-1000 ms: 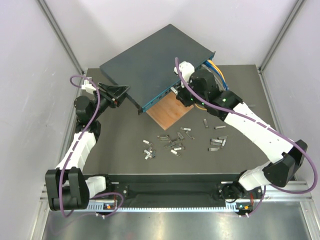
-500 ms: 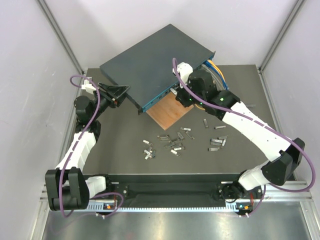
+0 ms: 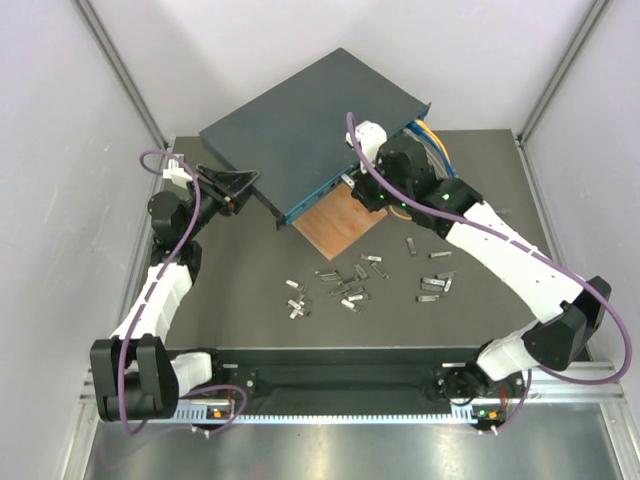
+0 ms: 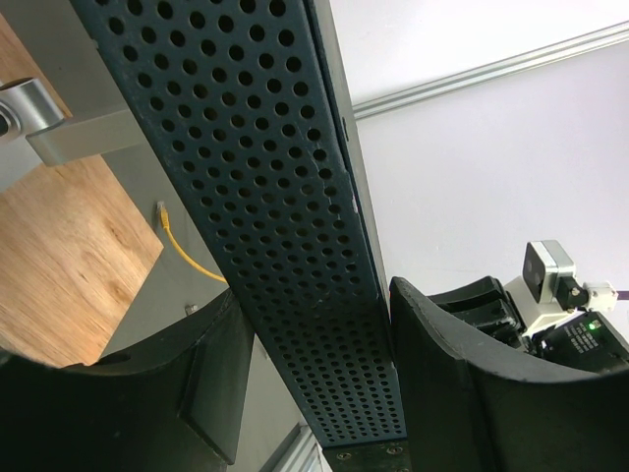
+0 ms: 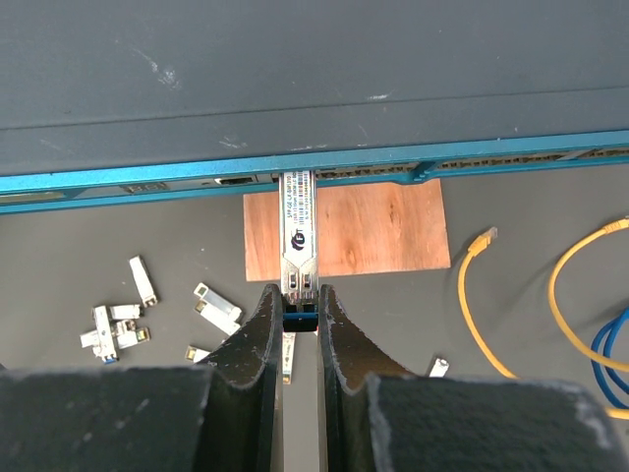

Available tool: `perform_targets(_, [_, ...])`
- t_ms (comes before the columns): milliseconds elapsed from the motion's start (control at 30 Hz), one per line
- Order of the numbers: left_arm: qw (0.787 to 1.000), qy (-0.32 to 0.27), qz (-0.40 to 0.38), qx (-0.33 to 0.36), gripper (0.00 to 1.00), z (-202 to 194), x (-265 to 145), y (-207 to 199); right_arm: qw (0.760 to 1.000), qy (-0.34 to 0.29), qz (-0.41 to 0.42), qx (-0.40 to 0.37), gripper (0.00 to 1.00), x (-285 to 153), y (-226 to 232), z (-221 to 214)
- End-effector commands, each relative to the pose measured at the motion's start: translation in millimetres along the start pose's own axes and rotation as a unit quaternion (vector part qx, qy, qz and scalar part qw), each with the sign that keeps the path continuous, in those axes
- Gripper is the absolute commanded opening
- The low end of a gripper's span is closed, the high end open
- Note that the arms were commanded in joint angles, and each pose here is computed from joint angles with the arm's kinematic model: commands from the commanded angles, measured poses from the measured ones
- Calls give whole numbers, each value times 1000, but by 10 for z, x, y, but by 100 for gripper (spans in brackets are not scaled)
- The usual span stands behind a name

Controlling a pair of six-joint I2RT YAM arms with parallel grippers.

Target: Insert the plug into the switch port

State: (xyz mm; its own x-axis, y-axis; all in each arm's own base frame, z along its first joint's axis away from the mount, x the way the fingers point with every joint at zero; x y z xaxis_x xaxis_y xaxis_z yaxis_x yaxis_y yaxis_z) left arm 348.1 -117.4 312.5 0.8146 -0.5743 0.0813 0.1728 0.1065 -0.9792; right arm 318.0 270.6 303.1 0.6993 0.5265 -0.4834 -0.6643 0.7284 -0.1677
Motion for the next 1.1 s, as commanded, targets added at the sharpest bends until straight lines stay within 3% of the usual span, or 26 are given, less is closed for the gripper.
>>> perform_targets(0, [999,-3,8,39,0,6,58,45,999,-51,4,-6,0,-105,29,351])
perform_targets(767, [999,-2,10,39,0,20,90,71,999,-48,18,-15,0,-89,176,313])
perform_targets(1067, [999,1,11,40,0,7,90,76,997,-51,7,-57,0,-43,111,366])
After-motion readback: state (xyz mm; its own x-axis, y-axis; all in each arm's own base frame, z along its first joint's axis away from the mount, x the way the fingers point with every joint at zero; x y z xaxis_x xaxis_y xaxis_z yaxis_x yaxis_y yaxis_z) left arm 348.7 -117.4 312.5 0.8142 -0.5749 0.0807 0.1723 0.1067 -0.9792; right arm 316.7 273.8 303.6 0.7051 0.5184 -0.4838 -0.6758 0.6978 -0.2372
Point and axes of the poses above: each gripper's point midway between its finger pads, its own x axis out along the fingers, its own y axis along the line the jaws close on, z = x × y, the point moved 1 cm from there along -x, back along the fingers, and after that the axes turned 8 degrees about -x, right-handed, at the moved point
